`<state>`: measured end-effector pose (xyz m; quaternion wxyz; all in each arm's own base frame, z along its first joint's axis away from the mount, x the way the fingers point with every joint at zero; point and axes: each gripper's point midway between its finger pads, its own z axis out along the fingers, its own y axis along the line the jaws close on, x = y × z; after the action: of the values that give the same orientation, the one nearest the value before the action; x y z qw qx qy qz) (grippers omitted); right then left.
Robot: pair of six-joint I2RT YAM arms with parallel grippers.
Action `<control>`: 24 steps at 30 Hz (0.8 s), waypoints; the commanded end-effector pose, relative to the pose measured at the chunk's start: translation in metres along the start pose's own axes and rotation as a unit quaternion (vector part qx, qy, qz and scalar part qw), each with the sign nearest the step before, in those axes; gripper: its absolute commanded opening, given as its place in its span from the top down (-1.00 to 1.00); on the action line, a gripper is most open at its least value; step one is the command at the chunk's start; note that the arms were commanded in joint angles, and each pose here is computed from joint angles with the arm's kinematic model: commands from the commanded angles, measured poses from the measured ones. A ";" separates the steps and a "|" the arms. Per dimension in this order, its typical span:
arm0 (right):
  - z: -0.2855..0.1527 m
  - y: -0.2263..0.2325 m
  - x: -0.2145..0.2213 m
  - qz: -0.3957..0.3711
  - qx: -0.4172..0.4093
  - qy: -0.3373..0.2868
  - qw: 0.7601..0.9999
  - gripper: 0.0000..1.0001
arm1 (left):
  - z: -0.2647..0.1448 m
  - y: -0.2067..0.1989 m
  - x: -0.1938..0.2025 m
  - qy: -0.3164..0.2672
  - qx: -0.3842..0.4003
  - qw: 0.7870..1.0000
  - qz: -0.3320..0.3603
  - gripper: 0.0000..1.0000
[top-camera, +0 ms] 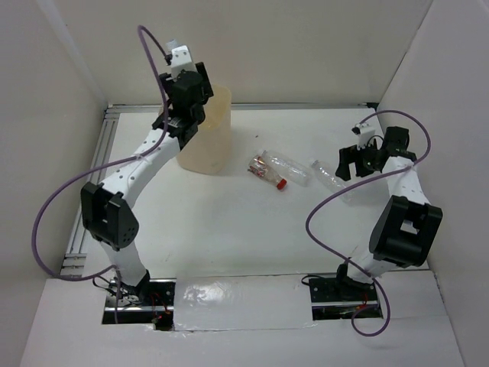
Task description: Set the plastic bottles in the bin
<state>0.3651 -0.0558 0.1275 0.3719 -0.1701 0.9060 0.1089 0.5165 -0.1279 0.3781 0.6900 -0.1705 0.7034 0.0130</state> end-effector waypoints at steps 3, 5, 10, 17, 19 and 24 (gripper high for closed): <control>0.022 -0.006 0.007 -0.019 0.012 0.033 0.999 -1.00 | 0.018 0.016 -0.008 -0.009 -0.049 0.998 0.037 -0.91; 0.037 0.001 0.012 -0.030 -0.002 0.047 0.998 -1.00 | 0.014 0.020 -0.020 -0.014 -0.041 0.999 0.031 -1.00; 0.066 0.006 0.019 -0.055 -0.004 0.077 0.996 -1.00 | -0.005 0.028 -0.039 -0.021 -0.022 0.999 0.018 -1.00; 0.100 -0.014 0.034 -0.075 0.051 0.118 0.989 -0.80 | -0.100 -0.027 -0.016 0.012 0.162 0.985 0.053 -1.00; 0.103 -0.012 0.043 -0.070 0.027 0.136 0.988 -0.53 | -0.127 -0.042 0.023 0.050 0.218 0.973 0.058 -1.00; 0.072 -0.007 0.011 -0.072 -0.016 0.085 0.994 0.22 | -0.213 -0.062 0.118 0.170 0.292 0.941 0.019 -1.00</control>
<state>0.4043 -0.0370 0.0331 0.2662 -0.2401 0.9313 0.0640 0.3582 -0.2416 0.3375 0.6361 0.0469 0.7538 -0.1578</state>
